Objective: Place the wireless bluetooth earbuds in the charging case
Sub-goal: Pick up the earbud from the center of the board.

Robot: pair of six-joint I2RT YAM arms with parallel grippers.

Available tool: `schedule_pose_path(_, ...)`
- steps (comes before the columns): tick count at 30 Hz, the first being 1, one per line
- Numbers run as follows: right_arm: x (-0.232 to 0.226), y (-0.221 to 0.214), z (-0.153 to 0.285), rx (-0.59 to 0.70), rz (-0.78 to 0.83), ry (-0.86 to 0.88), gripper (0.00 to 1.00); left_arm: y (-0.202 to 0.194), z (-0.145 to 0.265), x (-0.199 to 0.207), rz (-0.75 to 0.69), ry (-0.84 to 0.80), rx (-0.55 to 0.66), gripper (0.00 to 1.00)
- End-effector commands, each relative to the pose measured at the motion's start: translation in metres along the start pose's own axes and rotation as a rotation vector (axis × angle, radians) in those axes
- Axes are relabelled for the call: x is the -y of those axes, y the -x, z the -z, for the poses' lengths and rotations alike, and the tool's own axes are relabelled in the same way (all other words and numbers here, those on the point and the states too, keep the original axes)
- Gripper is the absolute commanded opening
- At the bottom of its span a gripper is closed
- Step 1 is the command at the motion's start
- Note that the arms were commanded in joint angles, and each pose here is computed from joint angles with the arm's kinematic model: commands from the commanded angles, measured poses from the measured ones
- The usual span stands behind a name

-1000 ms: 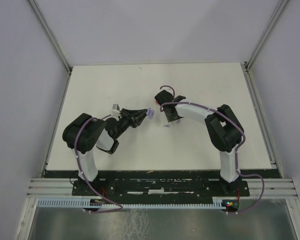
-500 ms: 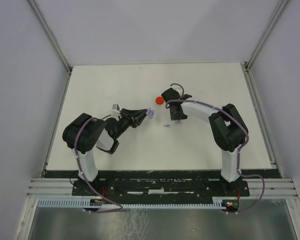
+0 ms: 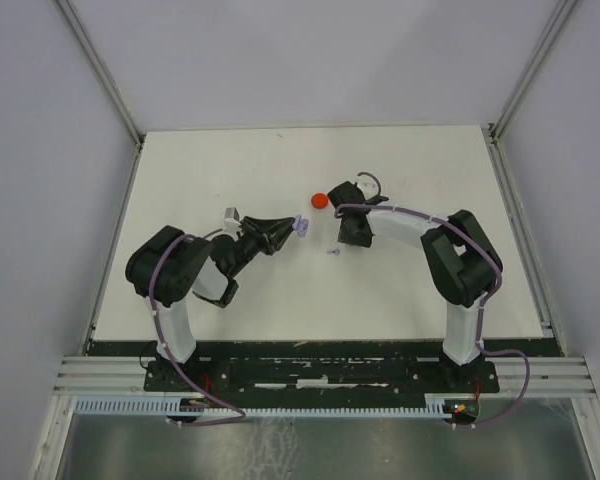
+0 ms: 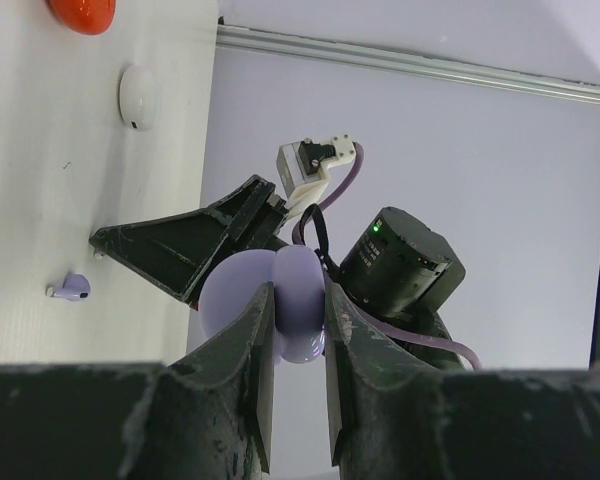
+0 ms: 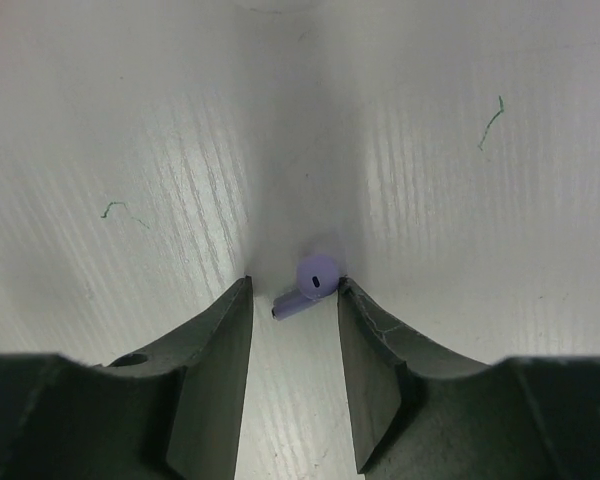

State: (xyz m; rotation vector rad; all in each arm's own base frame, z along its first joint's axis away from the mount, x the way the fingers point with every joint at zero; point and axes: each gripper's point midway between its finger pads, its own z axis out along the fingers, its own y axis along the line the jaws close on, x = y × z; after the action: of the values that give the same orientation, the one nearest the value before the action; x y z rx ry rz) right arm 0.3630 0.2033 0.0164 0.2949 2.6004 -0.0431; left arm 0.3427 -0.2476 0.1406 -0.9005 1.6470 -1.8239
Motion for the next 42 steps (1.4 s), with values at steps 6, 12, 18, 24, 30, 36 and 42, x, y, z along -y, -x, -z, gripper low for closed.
schedule_pose_path(6,0.000,0.004,-0.003,0.024,-0.137,0.004,0.46,-0.006,0.002,0.047,-0.046,-0.197,-0.038,0.03)
schedule_pose_path(12,0.010,0.003,-0.001,0.022,-0.090,-0.034,0.46,-0.005,0.003,0.047,-0.046,-0.194,-0.035,0.03)
schedule_pose_path(18,0.020,-0.003,0.002,0.016,-0.062,-0.053,0.45,-0.004,0.004,0.047,-0.048,-0.193,-0.033,0.03)
schedule_pose_path(24,0.026,-0.004,0.007,0.018,-0.038,-0.063,0.44,-0.004,0.006,0.047,-0.054,-0.193,-0.028,0.03)
schedule_pose_path(30,0.033,-0.008,0.007,0.006,-0.004,-0.081,0.44,-0.005,0.007,0.047,-0.057,-0.193,-0.025,0.03)
schedule_pose_path(36,0.041,-0.012,0.010,0.002,0.034,-0.093,0.44,-0.005,0.008,0.048,-0.058,-0.193,-0.025,0.03)
schedule_pose_path(42,0.035,-0.010,0.014,-0.002,0.048,-0.059,0.44,-0.005,0.008,0.048,-0.058,-0.194,-0.026,0.03)
